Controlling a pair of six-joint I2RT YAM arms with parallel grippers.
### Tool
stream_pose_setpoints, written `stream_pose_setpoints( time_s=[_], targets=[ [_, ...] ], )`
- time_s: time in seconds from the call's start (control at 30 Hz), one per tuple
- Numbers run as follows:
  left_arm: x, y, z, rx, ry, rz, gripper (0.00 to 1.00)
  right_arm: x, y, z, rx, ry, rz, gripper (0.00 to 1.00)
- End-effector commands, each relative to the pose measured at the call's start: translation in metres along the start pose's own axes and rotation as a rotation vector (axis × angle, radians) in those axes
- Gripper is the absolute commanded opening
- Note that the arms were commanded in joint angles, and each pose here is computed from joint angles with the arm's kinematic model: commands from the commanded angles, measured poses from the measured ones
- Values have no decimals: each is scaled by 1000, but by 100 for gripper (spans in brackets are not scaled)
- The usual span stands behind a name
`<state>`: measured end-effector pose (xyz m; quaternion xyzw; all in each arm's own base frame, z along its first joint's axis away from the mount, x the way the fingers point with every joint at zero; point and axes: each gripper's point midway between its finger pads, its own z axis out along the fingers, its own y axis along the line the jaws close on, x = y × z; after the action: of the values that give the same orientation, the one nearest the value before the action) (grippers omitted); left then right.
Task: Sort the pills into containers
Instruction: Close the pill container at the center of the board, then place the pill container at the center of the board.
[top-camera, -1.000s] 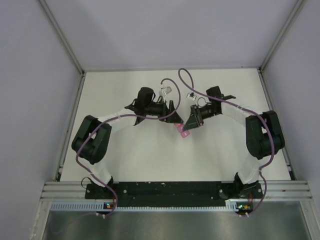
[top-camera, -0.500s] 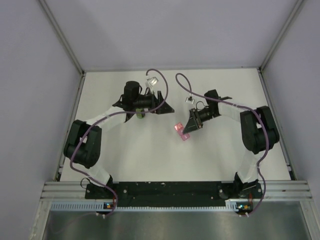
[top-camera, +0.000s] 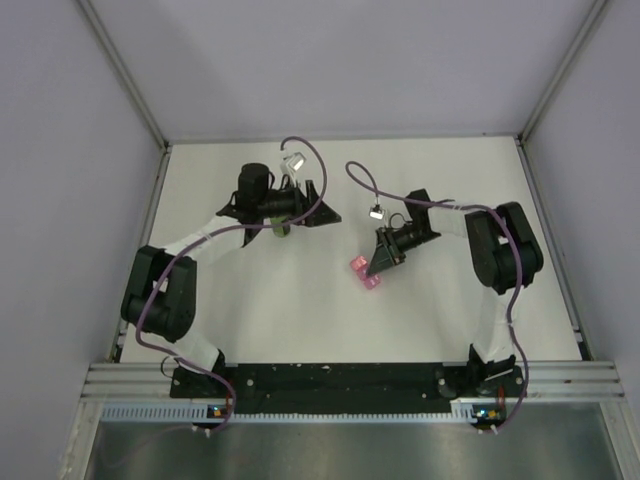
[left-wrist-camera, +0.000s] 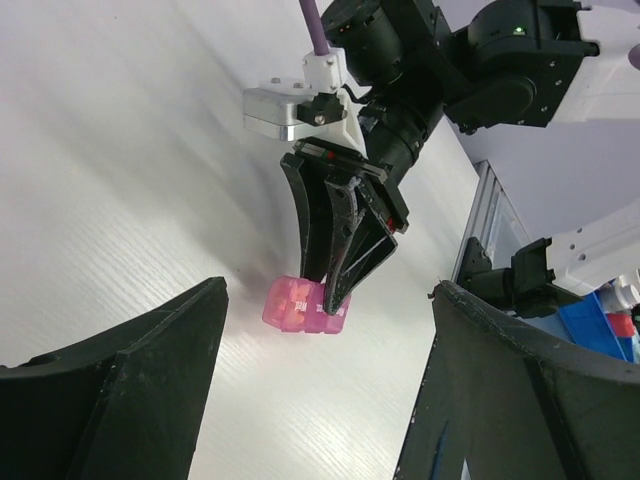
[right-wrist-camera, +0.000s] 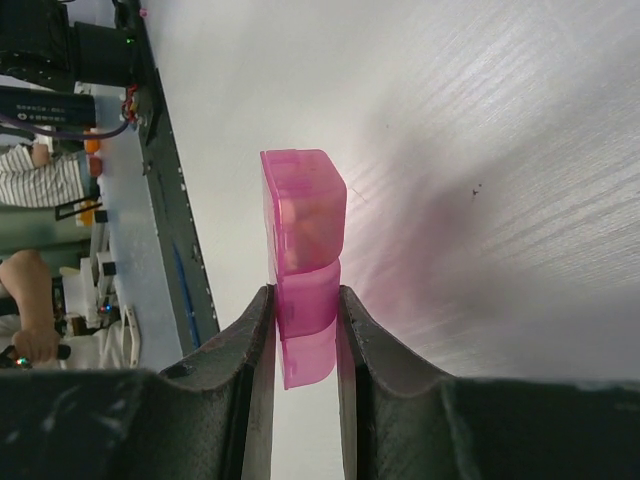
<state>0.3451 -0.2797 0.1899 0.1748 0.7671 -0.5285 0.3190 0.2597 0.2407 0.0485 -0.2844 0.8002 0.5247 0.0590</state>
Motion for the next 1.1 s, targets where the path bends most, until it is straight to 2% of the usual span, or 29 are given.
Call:
stream_pose_setpoints(
  time_s=[0.0,0.43,0.67,1.07],
  targets=[
    [-23,-17,-12,21,-75,69,89,-1,-8,2,16,-9,-21,0],
    [-27,-20,-17,23,-94,64,89,8,-30,7,86,19,27,11],
    [-29,-21,-18,28,-98,62,89,9,-33,7,103,23,32,27],
    [-28,-23,-19,34,-97,61,89,9,-38,7,122,28,38,38]
  ],
)
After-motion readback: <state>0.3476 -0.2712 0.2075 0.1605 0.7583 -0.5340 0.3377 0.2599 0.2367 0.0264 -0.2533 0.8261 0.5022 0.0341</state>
